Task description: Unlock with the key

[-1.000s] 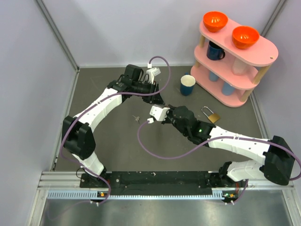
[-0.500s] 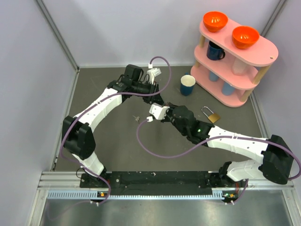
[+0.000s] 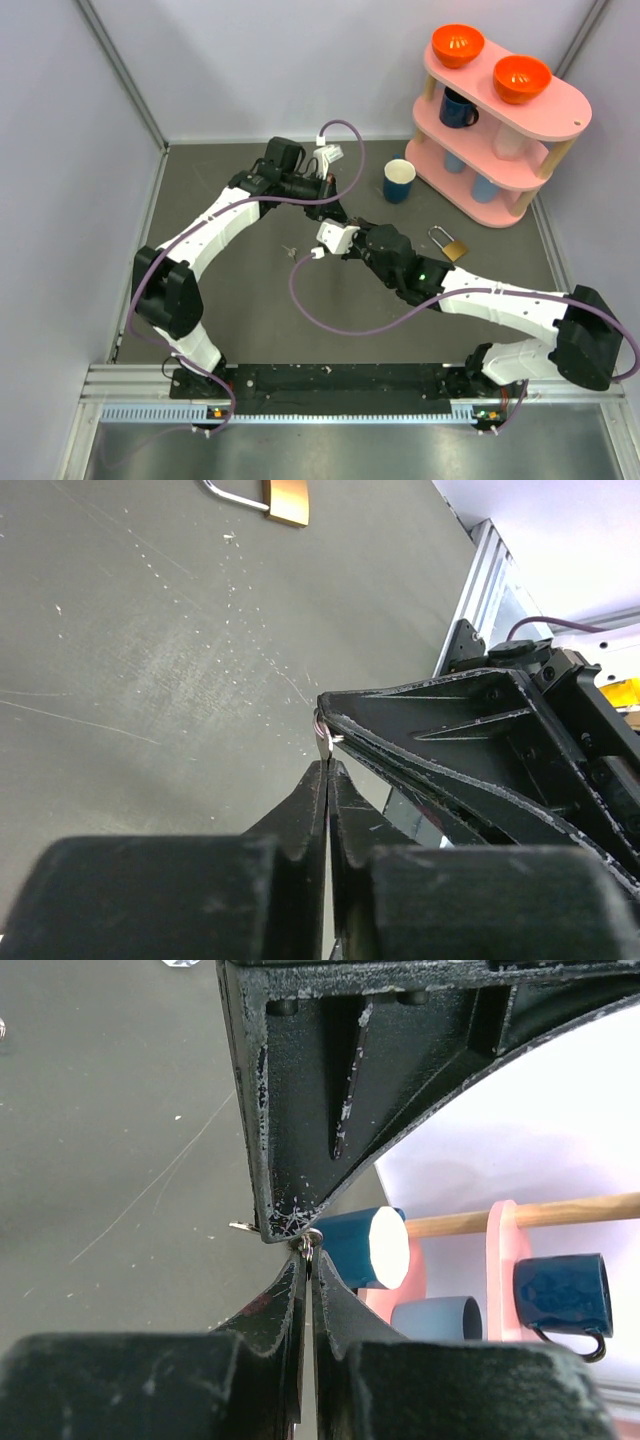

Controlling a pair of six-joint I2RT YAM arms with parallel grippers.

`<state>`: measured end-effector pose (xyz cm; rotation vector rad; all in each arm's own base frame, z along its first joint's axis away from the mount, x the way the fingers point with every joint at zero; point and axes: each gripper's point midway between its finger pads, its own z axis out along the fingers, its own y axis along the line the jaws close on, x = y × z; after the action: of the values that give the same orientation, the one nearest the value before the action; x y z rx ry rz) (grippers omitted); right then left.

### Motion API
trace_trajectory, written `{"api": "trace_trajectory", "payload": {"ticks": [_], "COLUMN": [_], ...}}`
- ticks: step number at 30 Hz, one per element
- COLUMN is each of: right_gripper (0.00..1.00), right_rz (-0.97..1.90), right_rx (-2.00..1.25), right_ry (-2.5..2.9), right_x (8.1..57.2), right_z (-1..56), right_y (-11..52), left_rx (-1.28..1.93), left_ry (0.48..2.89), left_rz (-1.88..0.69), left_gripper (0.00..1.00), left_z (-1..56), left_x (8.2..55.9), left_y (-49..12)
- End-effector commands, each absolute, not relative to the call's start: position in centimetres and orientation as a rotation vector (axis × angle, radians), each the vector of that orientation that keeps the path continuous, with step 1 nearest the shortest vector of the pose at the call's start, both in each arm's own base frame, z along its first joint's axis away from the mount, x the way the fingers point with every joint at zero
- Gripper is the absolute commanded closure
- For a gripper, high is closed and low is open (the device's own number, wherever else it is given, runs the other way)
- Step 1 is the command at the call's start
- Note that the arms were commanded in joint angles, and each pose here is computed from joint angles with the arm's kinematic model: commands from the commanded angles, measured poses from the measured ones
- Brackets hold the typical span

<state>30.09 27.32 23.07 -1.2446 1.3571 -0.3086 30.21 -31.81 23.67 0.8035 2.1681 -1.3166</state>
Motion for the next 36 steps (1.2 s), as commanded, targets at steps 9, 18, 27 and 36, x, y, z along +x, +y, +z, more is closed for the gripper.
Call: {"api": "trace_trajectory", "payload": {"ticks": [9, 18, 27, 36], "right_gripper": [1.00, 1.00, 1.00, 1.00], "right_rz": [-0.259, -0.206, -0.177, -0.180], "right_rx": [-1.153, -1.120, -1.090, -1.080], "right_ry": [1.339, 1.384, 1.413, 1.421], "right_x": [30.1, 30.2, 30.3, 30.5], "right_z": [26.0, 26.4, 26.8, 26.7], "right_y": [27.9, 27.6, 27.6, 27.6], "left_rx": [0.835, 0.843, 0.845, 0.863], "left_ry": [2.101, 2.104, 2.105, 2.094], "left_rz": [-1.276, -1.273, -1.274, -1.295], "left_gripper": [0.60, 0.67, 0.64, 0.65], "left_z": [24.8, 24.4, 24.3, 24.5], "left_x": [30.8, 30.8, 30.7, 30.3], "left_y": [-31.9, -32.0, -32.0, -32.3]}}
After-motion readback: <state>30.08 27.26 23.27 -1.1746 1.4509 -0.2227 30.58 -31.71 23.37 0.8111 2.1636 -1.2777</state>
